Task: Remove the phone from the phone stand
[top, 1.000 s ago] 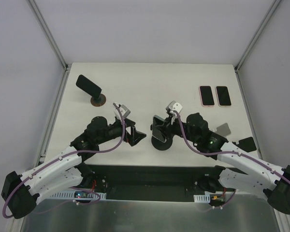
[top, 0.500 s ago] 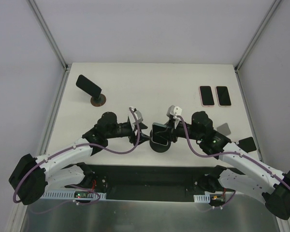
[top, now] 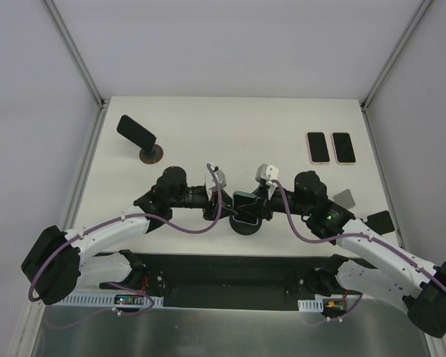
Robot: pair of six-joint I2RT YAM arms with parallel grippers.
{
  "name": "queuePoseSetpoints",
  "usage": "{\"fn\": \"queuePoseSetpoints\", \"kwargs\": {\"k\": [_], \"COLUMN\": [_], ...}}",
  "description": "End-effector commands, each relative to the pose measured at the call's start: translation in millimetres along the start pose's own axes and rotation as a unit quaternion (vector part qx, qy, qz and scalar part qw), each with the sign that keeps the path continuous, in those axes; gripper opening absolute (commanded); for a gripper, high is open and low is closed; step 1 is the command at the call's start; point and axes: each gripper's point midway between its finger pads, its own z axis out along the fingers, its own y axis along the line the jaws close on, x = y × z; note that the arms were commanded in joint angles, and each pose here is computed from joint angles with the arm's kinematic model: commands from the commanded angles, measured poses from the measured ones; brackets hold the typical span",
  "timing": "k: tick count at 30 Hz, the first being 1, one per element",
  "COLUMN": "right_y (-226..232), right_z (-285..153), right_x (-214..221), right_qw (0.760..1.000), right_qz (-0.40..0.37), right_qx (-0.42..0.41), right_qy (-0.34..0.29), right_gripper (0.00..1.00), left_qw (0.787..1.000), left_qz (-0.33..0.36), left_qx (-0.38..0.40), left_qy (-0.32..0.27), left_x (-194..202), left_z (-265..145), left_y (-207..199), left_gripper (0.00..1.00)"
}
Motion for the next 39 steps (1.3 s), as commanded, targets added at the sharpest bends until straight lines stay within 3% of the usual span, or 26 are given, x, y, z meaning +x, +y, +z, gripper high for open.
{"fn": "queuePoseSetpoints", "kwargs": {"k": [1, 6, 10, 20, 39], "right_y": [10, 11, 13, 4, 1], "right_z": [2, 3, 2, -27, -33], "right_x": [-16, -18, -14, 12, 12], "right_qw": [0.999, 0.998, 0.998, 0.999, 0.999], "right_qz": [-0.02, -0.023, -0.027, -0.032, -0.027], "right_qx": [-0.033, -0.038, -0.046, -0.02, -0.033], "right_qy": [-0.032, -0.033, -0.024, 0.038, 0.03], "right_gripper": [0.01, 0.01, 0.01, 0.01, 0.01], "left_qw": [0.999, 0.998, 0.998, 0.999, 0.996], "left_qz": [0.025, 0.022, 0.023, 0.03, -0.001], "left_qx": [0.037, 0.051, 0.052, 0.028, 0.064], "left_qy": [-0.026, -0.023, -0.024, -0.028, -0.069], "left_x": [-23, -21, -20, -15, -6], "left_z": [3, 2, 0, -16, -37], "left_y": [-9, -13, -16, -16, -20], "left_gripper": [0.35, 0.22, 0.0, 0.0, 0.0]}}
